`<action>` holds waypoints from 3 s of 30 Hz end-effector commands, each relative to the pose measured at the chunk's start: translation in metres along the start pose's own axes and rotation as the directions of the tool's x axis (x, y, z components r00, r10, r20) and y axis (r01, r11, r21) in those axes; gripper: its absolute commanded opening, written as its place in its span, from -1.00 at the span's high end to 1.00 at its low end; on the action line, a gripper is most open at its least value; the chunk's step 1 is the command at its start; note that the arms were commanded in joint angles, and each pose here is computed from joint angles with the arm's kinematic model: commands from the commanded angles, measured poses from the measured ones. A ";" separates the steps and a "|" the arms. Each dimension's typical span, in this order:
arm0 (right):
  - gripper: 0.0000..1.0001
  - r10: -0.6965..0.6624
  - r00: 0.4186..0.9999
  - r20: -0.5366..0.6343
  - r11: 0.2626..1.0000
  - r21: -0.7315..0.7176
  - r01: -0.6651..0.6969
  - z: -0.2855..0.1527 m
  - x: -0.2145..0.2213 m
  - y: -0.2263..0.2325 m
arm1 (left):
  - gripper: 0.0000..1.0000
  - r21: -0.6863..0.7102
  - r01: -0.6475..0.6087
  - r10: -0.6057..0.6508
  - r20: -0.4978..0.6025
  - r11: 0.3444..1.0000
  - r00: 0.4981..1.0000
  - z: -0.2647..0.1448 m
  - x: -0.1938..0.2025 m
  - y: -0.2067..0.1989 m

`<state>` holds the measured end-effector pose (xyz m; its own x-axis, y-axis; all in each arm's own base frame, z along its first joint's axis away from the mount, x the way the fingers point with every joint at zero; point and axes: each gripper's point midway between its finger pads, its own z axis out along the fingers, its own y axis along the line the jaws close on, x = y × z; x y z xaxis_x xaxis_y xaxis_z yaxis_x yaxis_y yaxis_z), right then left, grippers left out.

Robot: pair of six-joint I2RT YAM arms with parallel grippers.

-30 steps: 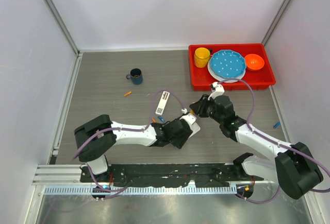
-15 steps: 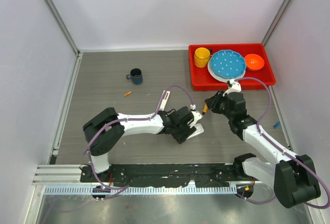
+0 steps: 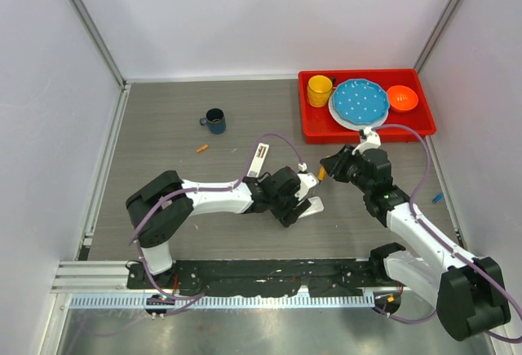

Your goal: Unload the batteries from the remote control

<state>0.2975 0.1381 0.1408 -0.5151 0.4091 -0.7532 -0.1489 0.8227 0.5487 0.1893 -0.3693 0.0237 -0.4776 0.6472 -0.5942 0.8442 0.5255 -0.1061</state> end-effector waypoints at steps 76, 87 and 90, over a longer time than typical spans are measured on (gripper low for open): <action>0.97 -0.160 0.986 0.042 0.986 -0.036 0.162 0.015 0.027 0.037 | 0.10 -0.082 0.022 -0.026 -0.045 0.996 0.999 0.002 0.022 -0.003; 0.97 -0.170 0.985 0.027 0.984 -0.041 0.171 0.021 0.037 0.041 | 0.14 -0.075 0.020 -0.024 -0.048 0.997 0.999 0.002 0.021 -0.005; 0.97 -0.174 0.985 0.019 0.984 -0.047 0.175 0.022 0.040 0.043 | 0.17 -0.077 0.021 -0.025 -0.052 0.997 0.998 0.003 0.022 -0.004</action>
<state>0.2921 0.1758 0.1121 -0.4850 0.2615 -0.8345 -0.1959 0.8975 0.3951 0.1767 -0.3678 0.0222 -0.4908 0.6346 -0.5970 0.8218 0.5647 -0.0754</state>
